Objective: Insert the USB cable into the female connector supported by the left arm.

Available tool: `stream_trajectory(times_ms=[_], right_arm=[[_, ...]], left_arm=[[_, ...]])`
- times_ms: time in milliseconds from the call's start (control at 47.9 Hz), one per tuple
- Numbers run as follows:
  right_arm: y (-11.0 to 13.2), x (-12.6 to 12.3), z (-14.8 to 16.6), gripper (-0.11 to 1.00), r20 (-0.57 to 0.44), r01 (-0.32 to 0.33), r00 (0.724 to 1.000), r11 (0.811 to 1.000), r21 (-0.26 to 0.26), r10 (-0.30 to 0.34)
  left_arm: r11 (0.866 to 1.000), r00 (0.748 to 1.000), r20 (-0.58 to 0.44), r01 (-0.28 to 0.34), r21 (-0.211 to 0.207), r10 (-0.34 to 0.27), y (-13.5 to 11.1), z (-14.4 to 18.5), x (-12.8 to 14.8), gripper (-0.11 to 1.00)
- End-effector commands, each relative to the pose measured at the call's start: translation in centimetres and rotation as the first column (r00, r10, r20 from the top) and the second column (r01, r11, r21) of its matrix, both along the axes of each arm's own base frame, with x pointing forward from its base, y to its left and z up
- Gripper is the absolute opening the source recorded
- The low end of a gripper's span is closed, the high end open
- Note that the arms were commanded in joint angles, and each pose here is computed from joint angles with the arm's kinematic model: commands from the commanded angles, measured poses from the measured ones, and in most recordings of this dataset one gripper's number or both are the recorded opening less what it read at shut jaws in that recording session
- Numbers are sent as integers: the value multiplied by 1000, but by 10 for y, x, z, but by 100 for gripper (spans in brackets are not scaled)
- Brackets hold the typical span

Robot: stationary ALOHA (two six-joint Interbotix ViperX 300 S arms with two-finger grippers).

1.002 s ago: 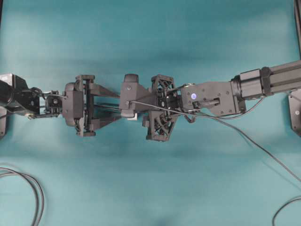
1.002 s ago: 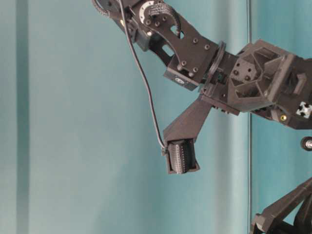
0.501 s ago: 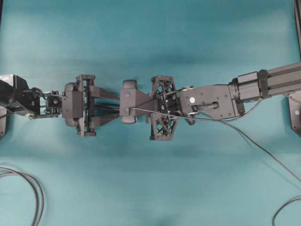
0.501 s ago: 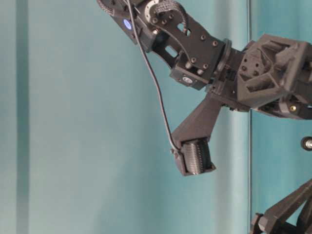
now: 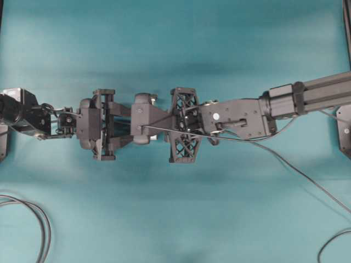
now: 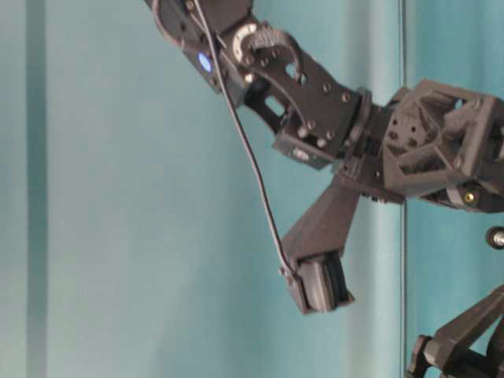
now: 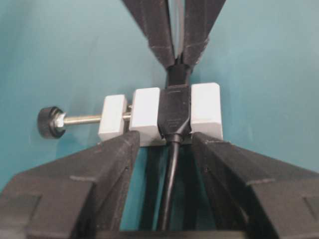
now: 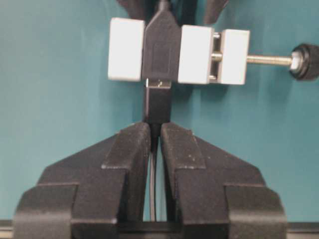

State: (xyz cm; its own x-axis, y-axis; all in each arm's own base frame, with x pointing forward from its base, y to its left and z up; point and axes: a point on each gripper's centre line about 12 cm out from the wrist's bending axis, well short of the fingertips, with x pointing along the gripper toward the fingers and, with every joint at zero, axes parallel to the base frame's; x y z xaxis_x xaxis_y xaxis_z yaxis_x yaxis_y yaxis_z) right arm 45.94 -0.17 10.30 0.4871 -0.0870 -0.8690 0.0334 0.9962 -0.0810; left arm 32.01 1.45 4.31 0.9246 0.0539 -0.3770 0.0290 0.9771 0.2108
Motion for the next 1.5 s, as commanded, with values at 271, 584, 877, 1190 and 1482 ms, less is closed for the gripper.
stream_trajectory(times_ms=[271, 584, 877, 1190, 1482], right_arm=[[0, 22, 33, 9, 65, -15, 998, 1000, -20, 16], [0, 32, 47, 9, 93, -64, 993, 996, -57, 69], [0, 34, 49, 9, 112, -67, 991, 996, -57, 73], [0, 22, 42, 9, 83, -53, 995, 998, -45, 57], [-1, -7, 42, 17, 51, -39, 998, 999, -35, 41]], left_arm=[[1000, 999, 43, 8, -6, -8, -3, 6, 13, 60], [1000, 999, 43, 11, -8, -10, -4, 7, 23, 60], [1000, 999, 37, 10, -11, -9, -4, 5, 25, 60], [1000, 1000, -19, -2, -21, 1, -2, 3, 6, 60], [997, 999, -29, -48, -68, 46, 5, 14, -16, 71]])
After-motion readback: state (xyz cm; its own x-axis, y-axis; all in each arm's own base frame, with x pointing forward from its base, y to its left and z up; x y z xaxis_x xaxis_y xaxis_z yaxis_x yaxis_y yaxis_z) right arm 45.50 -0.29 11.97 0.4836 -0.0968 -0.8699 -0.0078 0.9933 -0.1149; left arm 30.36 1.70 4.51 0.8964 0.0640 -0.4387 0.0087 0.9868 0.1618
